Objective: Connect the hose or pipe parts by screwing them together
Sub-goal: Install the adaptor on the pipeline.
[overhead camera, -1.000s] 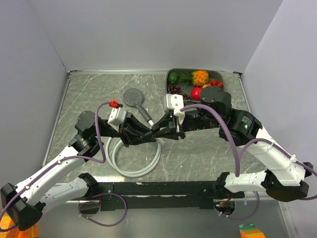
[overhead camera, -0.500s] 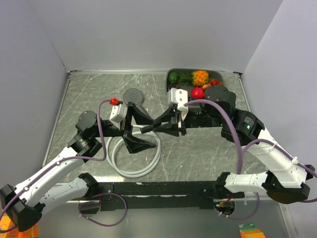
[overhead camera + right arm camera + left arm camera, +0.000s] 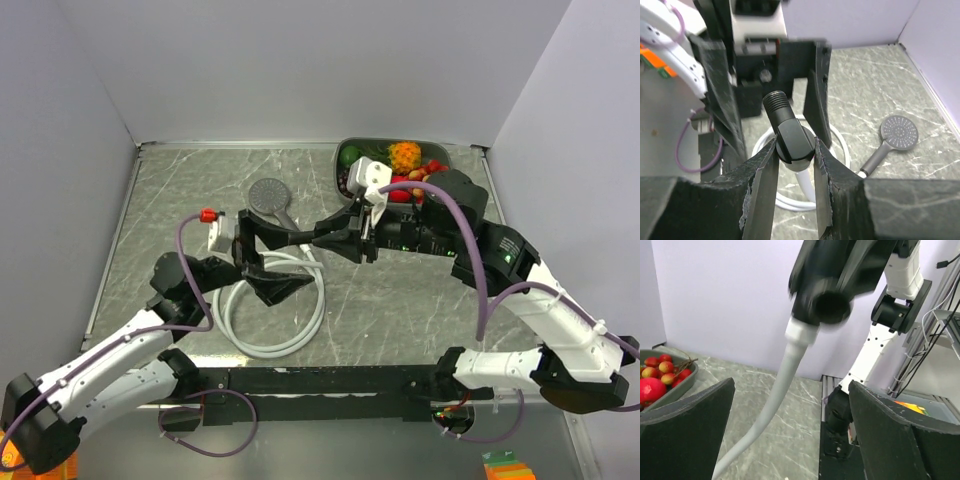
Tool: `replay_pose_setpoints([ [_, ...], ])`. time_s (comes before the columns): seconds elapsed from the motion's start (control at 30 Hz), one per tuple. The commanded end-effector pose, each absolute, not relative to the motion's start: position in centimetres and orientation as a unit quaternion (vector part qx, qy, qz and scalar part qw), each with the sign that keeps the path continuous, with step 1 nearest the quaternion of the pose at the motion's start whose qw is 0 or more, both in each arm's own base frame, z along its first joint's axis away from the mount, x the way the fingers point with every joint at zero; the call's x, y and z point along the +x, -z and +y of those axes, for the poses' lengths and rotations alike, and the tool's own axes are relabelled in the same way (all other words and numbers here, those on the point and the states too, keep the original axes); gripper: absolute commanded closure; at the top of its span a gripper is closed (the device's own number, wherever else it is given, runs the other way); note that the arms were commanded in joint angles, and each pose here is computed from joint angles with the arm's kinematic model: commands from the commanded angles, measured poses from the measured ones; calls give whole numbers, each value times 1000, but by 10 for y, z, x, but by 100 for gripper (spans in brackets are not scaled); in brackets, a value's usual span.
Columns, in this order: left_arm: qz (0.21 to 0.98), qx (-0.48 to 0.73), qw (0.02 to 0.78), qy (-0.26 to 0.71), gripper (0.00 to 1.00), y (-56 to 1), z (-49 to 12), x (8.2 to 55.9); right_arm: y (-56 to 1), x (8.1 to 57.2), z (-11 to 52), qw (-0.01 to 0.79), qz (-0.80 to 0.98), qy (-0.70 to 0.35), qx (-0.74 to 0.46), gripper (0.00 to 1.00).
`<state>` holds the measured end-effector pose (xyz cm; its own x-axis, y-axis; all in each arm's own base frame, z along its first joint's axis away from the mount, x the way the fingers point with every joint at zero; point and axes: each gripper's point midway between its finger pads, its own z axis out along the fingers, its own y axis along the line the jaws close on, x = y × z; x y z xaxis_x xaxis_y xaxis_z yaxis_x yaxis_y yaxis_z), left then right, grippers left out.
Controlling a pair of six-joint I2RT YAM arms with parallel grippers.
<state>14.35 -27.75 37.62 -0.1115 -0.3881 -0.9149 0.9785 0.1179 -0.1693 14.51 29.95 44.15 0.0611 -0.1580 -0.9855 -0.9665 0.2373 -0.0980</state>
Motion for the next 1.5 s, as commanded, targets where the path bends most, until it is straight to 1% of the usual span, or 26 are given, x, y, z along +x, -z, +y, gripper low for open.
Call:
replay_pose_setpoints([
  [0.0, 323, 338, 663, 584, 4, -409, -273, 113, -519, 131, 284, 614, 507, -421, -434, 100],
  [0.03, 315, 351, 666, 578, 6, -396, -275, 108, -521, 130, 284, 612, 509, -424, -432, 100],
  [0.07, 300, 350, 690, 557, 8, -396, -274, 108, -515, 130, 288, 596, 521, -428, -436, 100],
  [0.1, 291, 352, 698, 552, 9, -392, -274, 105, -524, 127, 287, 595, 517, -434, -437, 100],
  [0.13, 275, 361, 724, 520, 9, -392, -273, 108, -521, 129, 291, 586, 526, -434, -438, 100],
  [0.23, 282, 342, 762, 472, 9, -398, -269, 127, -520, 125, 294, 570, 530, -448, -440, 100],
  [0.33, 283, 337, 773, 457, 10, -412, -269, 134, -513, 119, 300, 555, 523, -469, -445, 100],
  [0.43, 288, 308, 782, 459, 12, -431, -268, 144, -507, 116, 304, 547, 519, -478, -450, 100],
  [0.5, 293, 304, 775, 470, 13, -436, -272, 145, -505, 115, 306, 538, 523, -488, -445, 100],
  [0.67, 280, 324, 716, 551, 14, -438, -274, 113, -503, 112, 305, 533, 523, -489, -450, 100],
  [0.73, 287, 328, 696, 571, 19, -434, -275, 107, -506, 109, 303, 536, 517, -491, -451, 100],
  [0.77, 290, 331, 689, 576, 23, -432, -276, 105, -506, 109, 302, 538, 517, -490, -452, 100],
  [0.8, 299, 333, 681, 579, 30, -427, -278, 106, -506, 108, 302, 538, 515, -490, -453, 100],
  [0.9, 301, 324, 676, 590, 39, -427, -277, 105, -503, 107, 301, 533, 518, -489, -457, 100],
  [0.97, 297, 321, 676, 593, 37, -430, -277, 105, -498, 107, 302, 527, 522, -488, -459, 100],
  [1.0, 293, 323, 676, 594, 34, -432, -276, 103, -498, 107, 301, 527, 522, -489, -459, 100],
  [1.03, 293, 326, 676, 593, 34, -431, -277, 103, -497, 107, 302, 525, 523, -489, -460, 100],
  [1.13, 290, 324, 685, 584, 37, -433, -277, 106, -495, 106, 302, 521, 525, -490, -461, 100],
  [1.27, 284, 320, 691, 583, 38, -435, -276, 106, -491, 106, 304, 514, 528, -490, -465, 100],
  [1.33, 286, 317, 693, 581, 44, -435, -276, 109, -489, 107, 306, 512, 531, -490, -466, 100],
  [1.37, 289, 314, 693, 581, 52, -434, -276, 110, -489, 107, 306, 511, 530, -490, -466, 100],
  [1.47, 291, 309, 694, 582, 58, -434, -276, 112, -490, 108, 307, 514, 526, -487, -470, 100],
])
